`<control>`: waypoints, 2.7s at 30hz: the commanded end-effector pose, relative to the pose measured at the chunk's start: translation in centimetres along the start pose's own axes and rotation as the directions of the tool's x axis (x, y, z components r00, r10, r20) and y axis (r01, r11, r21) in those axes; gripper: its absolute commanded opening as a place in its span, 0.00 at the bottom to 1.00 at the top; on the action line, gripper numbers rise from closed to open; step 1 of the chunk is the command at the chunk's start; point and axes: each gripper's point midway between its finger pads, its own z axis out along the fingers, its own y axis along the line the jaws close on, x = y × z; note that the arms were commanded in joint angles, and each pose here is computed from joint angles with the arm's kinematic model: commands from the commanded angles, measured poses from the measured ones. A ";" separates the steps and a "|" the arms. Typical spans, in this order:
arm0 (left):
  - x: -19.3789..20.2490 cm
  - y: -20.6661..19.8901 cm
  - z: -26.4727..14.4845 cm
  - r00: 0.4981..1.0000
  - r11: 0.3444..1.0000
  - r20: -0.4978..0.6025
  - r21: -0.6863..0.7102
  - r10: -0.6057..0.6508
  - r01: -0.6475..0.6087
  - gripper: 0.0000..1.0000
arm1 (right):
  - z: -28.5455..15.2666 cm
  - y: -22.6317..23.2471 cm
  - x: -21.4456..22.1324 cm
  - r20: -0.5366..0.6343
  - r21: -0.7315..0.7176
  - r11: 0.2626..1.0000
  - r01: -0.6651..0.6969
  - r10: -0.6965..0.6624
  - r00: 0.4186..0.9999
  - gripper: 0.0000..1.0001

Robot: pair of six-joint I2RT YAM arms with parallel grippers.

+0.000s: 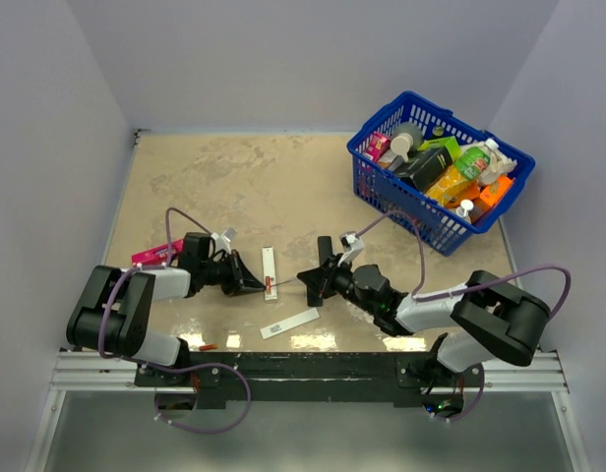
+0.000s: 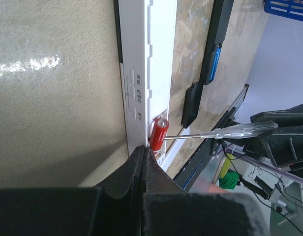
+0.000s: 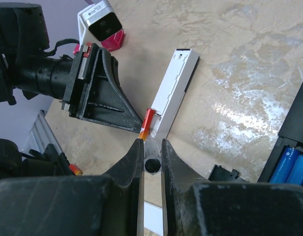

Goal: Unload the batteries from the remote control

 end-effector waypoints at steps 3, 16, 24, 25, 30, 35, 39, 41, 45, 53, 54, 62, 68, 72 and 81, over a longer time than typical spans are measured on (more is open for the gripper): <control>0.3 -0.4 0.1 1.000 1.000 -0.007 0.025 0.006 -0.005 0.00 | -1.0 -0.6 3.1 -0.078 -0.027 0.998 -0.064 0.062 0.995 0.00; -0.6 0.0 -0.2 0.999 0.999 0.017 -0.044 0.031 -0.030 0.00 | -0.1 2.4 0.4 -0.064 -0.076 0.997 0.004 -0.009 0.998 0.00; -1.9 -0.4 -0.6 0.997 0.995 0.041 -0.078 0.065 -0.062 0.02 | 0.8 3.9 -1.0 -0.062 -0.090 0.995 0.041 -0.047 0.997 0.00; -1.8 -0.3 -0.6 0.997 0.995 0.038 -0.081 0.067 -0.064 0.02 | 0.9 4.0 -1.1 -0.063 -0.089 0.995 0.044 -0.050 0.997 0.00; -1.7 0.0 -0.9 0.997 0.991 0.025 -0.115 0.073 -0.069 0.02 | 1.1 3.9 -1.4 -0.070 -0.070 0.995 0.070 -0.075 0.995 0.00; -2.0 -0.5 -1.2 0.996 0.990 0.035 -0.114 0.087 -0.082 0.04 | 1.2 4.0 -2.3 -0.054 -0.050 0.994 0.098 -0.100 0.993 0.00; -1.7 -0.5 -1.3 0.997 0.990 0.027 -0.119 0.077 -0.073 0.06 | 1.4 3.9 -2.4 -0.062 -0.036 0.993 0.116 -0.118 0.991 0.00; -1.8 -0.2 -1.4 0.996 0.987 0.032 -0.142 0.079 -0.074 0.08 | 1.5 4.1 -2.6 -0.061 -0.038 0.991 0.128 -0.130 0.990 0.00; -2.1 0.0 -1.8 0.996 0.982 0.044 -0.173 0.077 -0.068 0.13 | 1.7 3.6 -2.4 -0.075 -0.014 0.989 0.147 -0.147 0.986 0.00; -3.6 -0.8 -2.3 0.992 0.974 0.074 -0.208 0.104 -0.087 0.15 | 1.6 2.8 -2.7 -0.075 0.030 0.983 0.179 -0.176 0.981 0.00; -4.0 -0.9 -2.4 0.990 0.971 0.079 -0.217 0.115 -0.096 0.15 | 1.6 2.8 -2.8 -0.072 0.032 0.983 0.181 -0.178 0.981 0.00; -5.2 -0.7 -2.3 0.987 0.960 0.076 -0.253 0.142 -0.119 0.16 | 2.2 3.0 -3.3 -0.069 0.037 0.979 0.199 -0.196 0.978 0.00; -5.1 0.3 -2.0 0.989 0.952 0.050 -0.282 0.142 -0.122 0.15 | 2.6 3.9 -4.0 -0.056 0.023 0.979 0.202 -0.201 0.978 0.00; -4.7 1.0 -1.8 0.990 0.948 0.033 -0.292 0.137 -0.122 0.16 | 2.6 4.2 -4.3 -0.049 0.012 0.980 0.197 -0.196 0.979 0.00; -4.4 1.4 -1.5 0.991 0.950 0.014 -0.289 0.132 -0.122 0.16 | 3.0 4.5 -4.3 -0.052 0.006 0.980 0.200 -0.200 0.978 0.00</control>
